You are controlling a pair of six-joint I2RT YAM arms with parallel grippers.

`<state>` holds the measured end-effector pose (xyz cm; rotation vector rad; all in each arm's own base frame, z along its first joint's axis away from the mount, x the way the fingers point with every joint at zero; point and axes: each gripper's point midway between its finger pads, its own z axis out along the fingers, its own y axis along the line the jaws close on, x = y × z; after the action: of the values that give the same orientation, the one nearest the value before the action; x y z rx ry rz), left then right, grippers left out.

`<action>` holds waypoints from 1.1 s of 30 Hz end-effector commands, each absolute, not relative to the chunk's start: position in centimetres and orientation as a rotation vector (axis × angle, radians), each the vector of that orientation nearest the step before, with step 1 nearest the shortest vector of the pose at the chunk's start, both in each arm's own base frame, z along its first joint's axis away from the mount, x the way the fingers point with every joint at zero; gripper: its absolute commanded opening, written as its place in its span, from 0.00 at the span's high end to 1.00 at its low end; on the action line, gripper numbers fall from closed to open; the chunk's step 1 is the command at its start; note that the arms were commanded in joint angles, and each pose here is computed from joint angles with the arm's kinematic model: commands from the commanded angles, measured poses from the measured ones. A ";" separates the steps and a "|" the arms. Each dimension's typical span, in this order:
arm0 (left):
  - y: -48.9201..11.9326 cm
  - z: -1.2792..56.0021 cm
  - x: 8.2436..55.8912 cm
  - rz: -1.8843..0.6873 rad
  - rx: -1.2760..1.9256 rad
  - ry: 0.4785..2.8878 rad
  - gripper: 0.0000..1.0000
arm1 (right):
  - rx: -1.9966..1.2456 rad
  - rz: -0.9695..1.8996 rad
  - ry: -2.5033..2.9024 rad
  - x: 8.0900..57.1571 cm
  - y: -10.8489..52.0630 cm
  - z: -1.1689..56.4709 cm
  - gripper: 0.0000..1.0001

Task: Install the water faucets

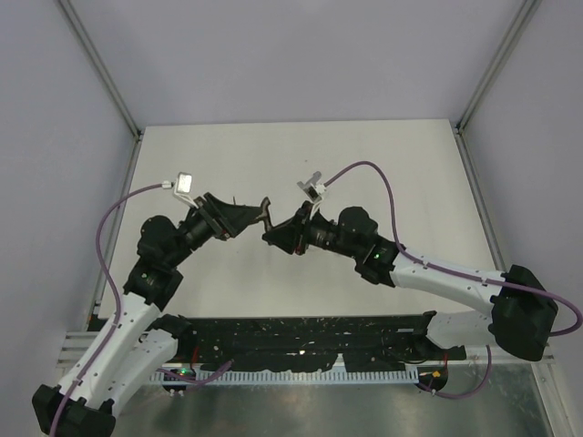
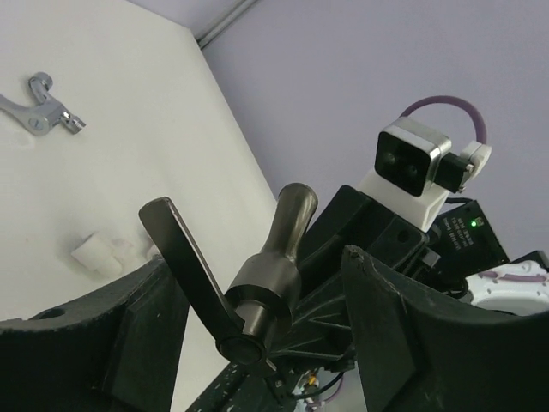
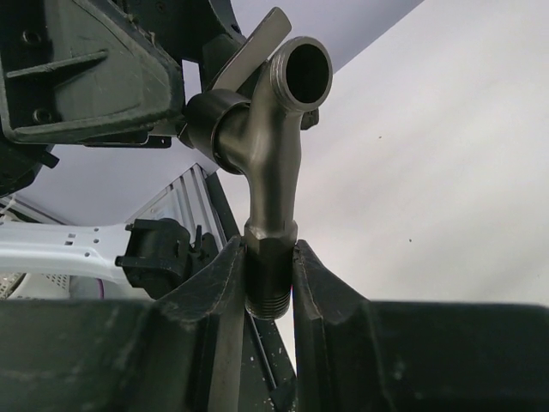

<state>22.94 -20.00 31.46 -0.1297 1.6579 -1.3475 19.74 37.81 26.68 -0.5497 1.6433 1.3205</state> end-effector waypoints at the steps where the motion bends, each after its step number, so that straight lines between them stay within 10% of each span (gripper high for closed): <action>1: -19.7 32.6 22.0 -1.253 0.046 1.614 0.31 | -0.585 1.334 1.592 19.2 37.9 29.4 0.95; 20: -15.8 32.7 19.8 -0.866 0.292 1.388 0.68 | -0.664 1.440 1.782 18.2 39.6 28.2 0.95; 28: -13.9 30.7 20.1 -0.791 0.167 1.540 0.19 | -0.769 1.320 1.727 18.6 38.4 28.5 0.95; 33: -13.2 31.2 19.0 -0.726 0.219 1.643 0.09 | -0.950 1.194 1.612 19.0 36.7 29.9 0.95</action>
<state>19.73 -14.46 29.38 0.1869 1.6058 -0.8159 18.68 37.91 23.72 -0.7871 1.8780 1.2778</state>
